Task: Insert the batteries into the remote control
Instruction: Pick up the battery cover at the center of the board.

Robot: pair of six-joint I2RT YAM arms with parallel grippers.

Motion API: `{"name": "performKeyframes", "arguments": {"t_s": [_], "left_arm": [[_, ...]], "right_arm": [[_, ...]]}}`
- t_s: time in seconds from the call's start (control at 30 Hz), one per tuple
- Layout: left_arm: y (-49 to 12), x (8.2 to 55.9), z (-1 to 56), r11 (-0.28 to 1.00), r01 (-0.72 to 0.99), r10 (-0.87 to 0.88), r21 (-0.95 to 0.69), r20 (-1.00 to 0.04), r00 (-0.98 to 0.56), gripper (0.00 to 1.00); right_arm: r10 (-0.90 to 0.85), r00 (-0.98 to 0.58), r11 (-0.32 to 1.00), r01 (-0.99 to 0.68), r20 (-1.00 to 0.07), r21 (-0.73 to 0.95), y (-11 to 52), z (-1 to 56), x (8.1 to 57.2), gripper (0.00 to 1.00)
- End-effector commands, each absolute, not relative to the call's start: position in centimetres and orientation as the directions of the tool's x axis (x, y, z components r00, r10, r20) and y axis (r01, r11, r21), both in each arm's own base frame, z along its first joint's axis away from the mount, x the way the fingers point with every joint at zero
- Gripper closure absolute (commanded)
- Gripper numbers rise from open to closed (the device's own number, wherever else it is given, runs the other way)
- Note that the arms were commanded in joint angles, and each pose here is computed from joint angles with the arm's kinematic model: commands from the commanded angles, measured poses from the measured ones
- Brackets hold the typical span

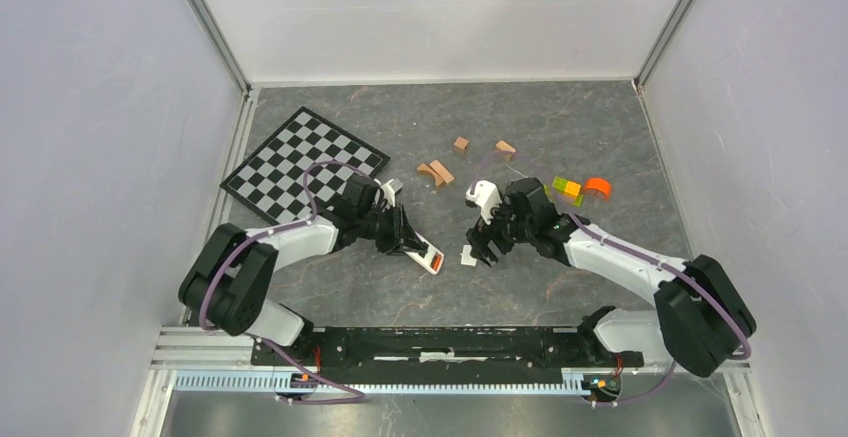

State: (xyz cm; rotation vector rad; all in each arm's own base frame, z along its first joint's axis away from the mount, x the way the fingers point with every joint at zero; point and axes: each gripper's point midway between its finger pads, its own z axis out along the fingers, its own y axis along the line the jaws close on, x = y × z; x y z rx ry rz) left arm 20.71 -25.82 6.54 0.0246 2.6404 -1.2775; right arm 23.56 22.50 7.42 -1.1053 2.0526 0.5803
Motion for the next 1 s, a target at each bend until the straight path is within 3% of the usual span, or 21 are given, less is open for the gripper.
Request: {"name": "performKeyframes", "arguments": {"t_s": [0.0,0.43,0.97], "left_arm": [[-26.8,22.6,6.4,0.620,0.174,-0.073,-0.765,-0.277,-0.958,0.96],[-26.1,22.1,5.2,0.661,0.142,-0.068,-0.737,-0.247,-0.967,0.96],[-25.8,22.2,4.8,0.681,0.132,-0.075,-0.720,-0.248,-0.966,0.88]], "right_arm": [[-0.654,-0.264,0.421,-0.906,-0.709,-0.050,22.0,6.0,23.3,0.10],[-0.711,-0.146,0.268,-0.961,-0.688,-0.073,22.9,2.9,22.4,0.19],[-0.712,-0.120,0.259,-0.961,-0.692,-0.100,23.3,1.2,22.0,0.22]]}}
